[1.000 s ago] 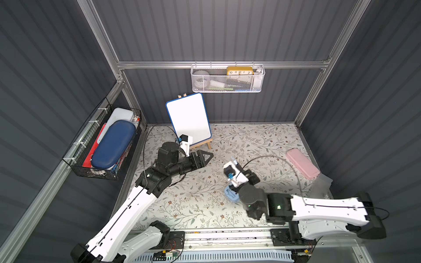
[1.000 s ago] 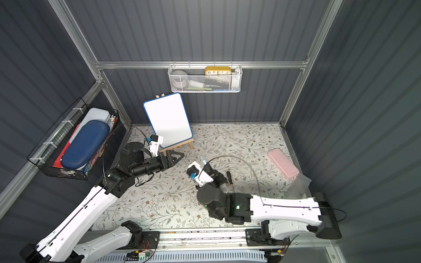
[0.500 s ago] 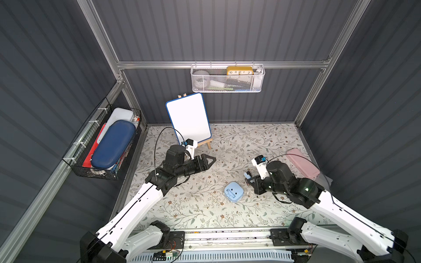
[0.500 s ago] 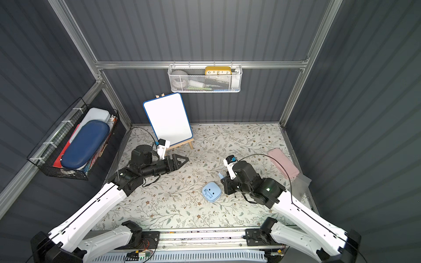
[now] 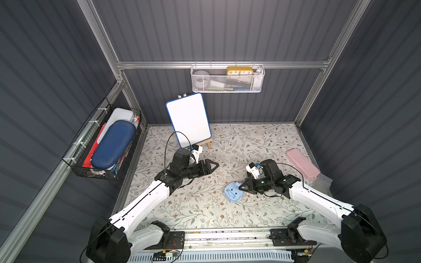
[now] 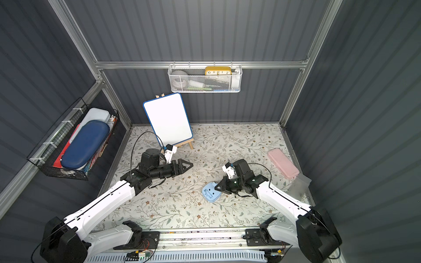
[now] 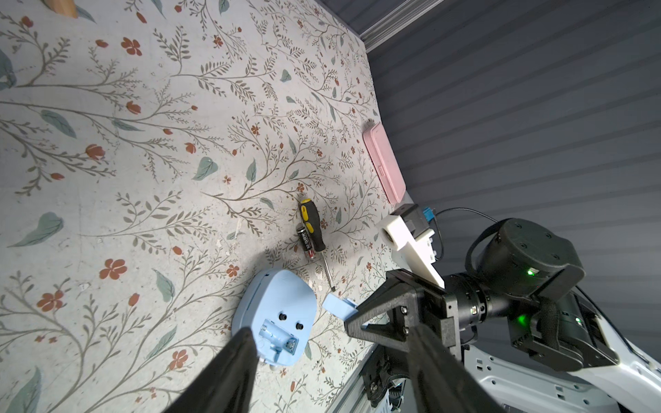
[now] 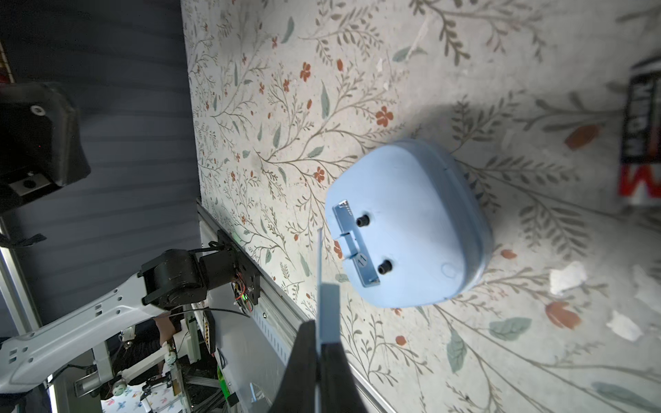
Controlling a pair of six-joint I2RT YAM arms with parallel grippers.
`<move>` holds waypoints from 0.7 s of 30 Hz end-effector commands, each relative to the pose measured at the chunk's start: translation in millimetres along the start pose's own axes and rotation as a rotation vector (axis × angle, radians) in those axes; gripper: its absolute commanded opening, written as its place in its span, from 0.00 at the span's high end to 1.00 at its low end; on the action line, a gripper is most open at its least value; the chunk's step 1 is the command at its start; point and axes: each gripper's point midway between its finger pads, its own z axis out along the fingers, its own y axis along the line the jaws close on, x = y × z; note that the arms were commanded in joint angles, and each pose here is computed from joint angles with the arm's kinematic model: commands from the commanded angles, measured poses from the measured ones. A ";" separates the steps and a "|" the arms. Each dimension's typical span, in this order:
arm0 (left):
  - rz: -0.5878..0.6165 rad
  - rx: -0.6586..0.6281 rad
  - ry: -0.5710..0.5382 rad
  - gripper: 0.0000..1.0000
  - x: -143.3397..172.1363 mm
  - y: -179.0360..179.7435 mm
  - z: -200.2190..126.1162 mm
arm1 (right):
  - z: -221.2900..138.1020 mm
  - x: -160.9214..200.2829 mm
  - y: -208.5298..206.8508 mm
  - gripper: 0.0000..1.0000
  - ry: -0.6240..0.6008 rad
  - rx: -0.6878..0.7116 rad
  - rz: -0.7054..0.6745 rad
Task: Remove the battery from the alarm
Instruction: Place the cover on the alarm.
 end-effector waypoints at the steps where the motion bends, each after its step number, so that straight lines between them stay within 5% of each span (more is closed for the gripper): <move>1: 0.040 0.042 -0.001 0.30 -0.5 -6.8 1.3 | 1.8 -4.2 -1.5 1.00 -0.018 -0.024 0.002; 21: 0.026 0.043 0.009 0.32 1.5 -3.7 4.6 | 28.7 1.1 -36.9 1.00 0.045 -0.010 0.087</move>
